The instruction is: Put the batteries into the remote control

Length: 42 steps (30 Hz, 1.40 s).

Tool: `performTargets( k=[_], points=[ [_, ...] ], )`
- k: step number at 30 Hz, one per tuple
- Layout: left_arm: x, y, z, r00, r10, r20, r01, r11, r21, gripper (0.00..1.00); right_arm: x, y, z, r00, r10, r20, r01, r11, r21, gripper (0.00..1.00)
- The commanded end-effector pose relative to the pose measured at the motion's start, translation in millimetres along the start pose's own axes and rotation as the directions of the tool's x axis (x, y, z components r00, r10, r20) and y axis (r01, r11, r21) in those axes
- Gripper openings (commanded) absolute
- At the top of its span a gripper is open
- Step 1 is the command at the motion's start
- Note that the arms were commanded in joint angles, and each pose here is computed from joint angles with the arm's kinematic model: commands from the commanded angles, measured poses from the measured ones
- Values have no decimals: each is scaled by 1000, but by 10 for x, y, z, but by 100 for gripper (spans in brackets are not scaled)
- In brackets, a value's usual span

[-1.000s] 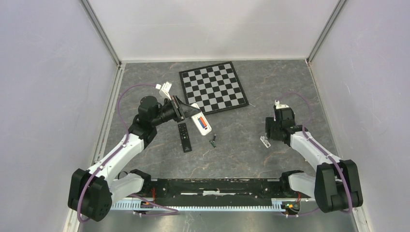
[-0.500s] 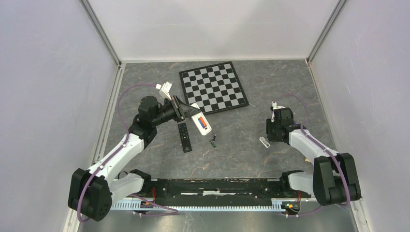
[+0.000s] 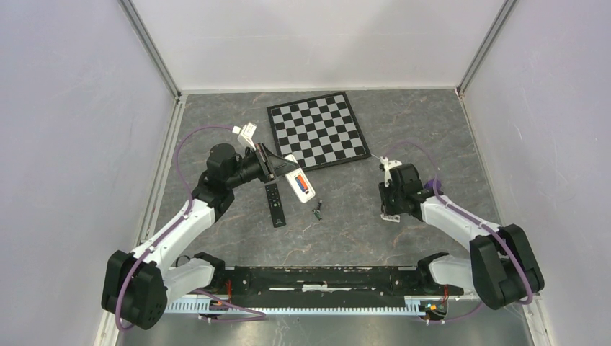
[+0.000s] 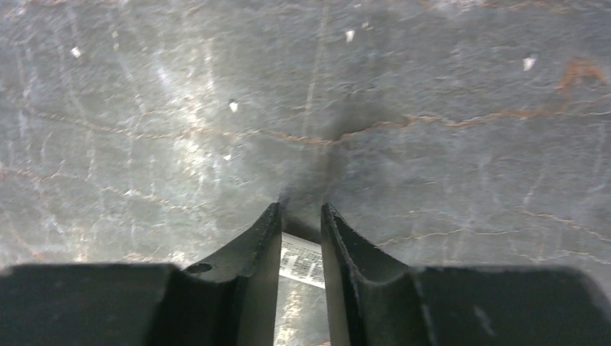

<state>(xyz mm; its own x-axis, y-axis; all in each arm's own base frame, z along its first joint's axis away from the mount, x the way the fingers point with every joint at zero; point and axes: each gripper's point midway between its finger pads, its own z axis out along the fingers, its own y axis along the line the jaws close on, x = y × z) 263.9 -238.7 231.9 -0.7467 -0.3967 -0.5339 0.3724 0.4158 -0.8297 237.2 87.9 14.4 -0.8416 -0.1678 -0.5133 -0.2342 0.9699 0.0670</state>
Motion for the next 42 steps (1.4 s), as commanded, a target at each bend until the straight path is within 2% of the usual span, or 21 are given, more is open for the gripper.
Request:
performTargets(
  k=[1, 6, 10, 15, 17, 19, 23, 28, 33, 42],
  points=[
    [-79, -98, -24, 998, 57, 34, -59, 998, 35, 2, 344, 145, -22, 997, -10, -83, 7, 999, -31, 29],
    [-71, -98, -32, 998, 59, 34, -60, 998, 35, 2, 495, 171, -60, 993, 19, -115, -22, 1000, -20, 27],
    [-68, -90, -36, 998, 60, 35, -61, 998, 33, 2, 418, 151, -133, 995, 66, -78, -65, 998, 8, 26],
    [-77, -87, -35, 997, 62, 40, -63, 998, 30, 2, 39, 77, -259, 987, 152, 46, -155, 985, 76, 58],
    [-83, -96, -40, 997, 66, 42, -67, 997, 30, 2, -41, 48, -279, 978, 192, 75, -199, 975, 99, 66],
    [-87, -86, -48, 997, 68, 45, -69, 997, 21, 2, -27, 13, -282, 960, 263, 93, -273, 954, 124, 70],
    [-102, -72, -66, 996, 73, 57, -74, 997, 6, 2, 66, 19, -282, 901, 416, 119, -429, 894, 125, 71],
    [-105, -62, -71, 995, 75, 62, -75, 997, -1, 2, 179, 33, -283, 799, 584, 141, -600, 791, 119, 71],
    [-124, -54, -68, 995, 76, 69, -76, 997, -7, 2, 442, -6, -258, 720, 686, 104, -691, 699, 184, 73],
    [-121, 5, -63, 994, 75, 77, -73, 997, -26, 2, 359, -120, -386, 749, 660, 53, -647, 714, 267, 75]
  ],
)
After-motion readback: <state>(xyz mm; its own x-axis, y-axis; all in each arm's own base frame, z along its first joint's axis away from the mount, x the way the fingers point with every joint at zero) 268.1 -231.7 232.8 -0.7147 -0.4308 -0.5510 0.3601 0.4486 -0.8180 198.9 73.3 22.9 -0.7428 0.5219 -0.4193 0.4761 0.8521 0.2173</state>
